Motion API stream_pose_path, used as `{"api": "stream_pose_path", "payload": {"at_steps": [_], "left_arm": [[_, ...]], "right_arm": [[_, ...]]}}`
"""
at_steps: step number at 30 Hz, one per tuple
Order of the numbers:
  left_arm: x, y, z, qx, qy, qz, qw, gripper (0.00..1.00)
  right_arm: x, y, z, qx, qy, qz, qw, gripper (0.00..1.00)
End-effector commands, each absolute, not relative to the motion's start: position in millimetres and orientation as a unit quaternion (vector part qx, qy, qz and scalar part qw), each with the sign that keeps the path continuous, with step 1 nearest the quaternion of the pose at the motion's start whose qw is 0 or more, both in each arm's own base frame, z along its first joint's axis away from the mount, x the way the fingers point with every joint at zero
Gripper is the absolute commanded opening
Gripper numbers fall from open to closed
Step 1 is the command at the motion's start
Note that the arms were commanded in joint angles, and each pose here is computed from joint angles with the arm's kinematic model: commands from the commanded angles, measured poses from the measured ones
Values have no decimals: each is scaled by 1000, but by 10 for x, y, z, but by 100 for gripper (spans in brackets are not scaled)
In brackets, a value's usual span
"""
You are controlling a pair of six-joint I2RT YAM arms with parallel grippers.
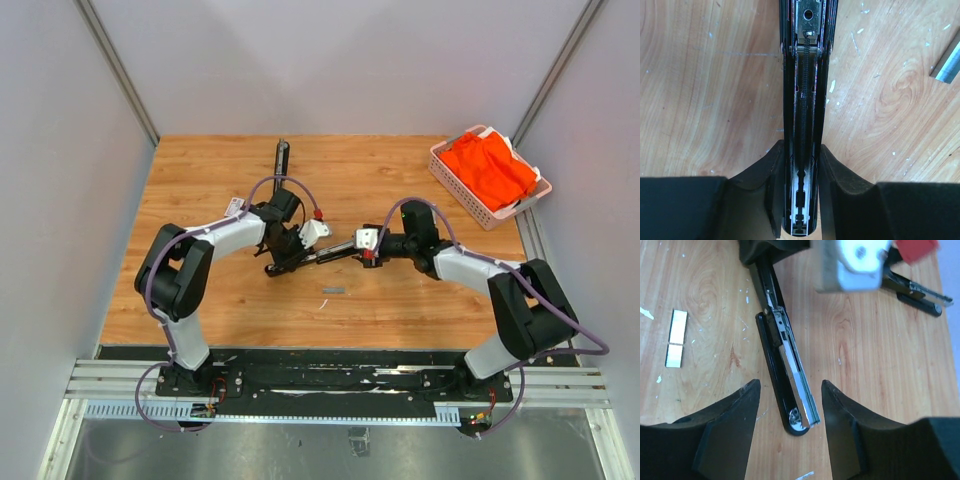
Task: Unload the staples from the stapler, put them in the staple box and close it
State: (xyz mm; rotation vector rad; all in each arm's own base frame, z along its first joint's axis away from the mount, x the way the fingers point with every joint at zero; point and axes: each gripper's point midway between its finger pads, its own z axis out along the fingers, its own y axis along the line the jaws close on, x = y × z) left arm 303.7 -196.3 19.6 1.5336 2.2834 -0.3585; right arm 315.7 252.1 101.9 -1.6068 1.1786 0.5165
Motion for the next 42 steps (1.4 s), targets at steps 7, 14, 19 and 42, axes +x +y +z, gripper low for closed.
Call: {"api": "stream_pose_path", "payload": {"at_steps": [7, 14, 19, 42], "left_arm": [[3001, -2215, 279, 555, 794, -196, 150, 0], [2945, -2251, 247, 555, 793, -218, 121, 0], [2934, -2283, 286, 550, 793, -236, 112, 0], [2917, -2273, 305, 520, 800, -290, 70, 0]], "right_arm": [[2967, 2756, 771, -789, 357, 85, 493, 55], [3048, 2791, 649, -791, 366, 55, 487, 59], [3042, 2758, 513, -794, 377, 55, 474, 59], [3282, 2776, 277, -785, 409, -10, 466, 55]]}}
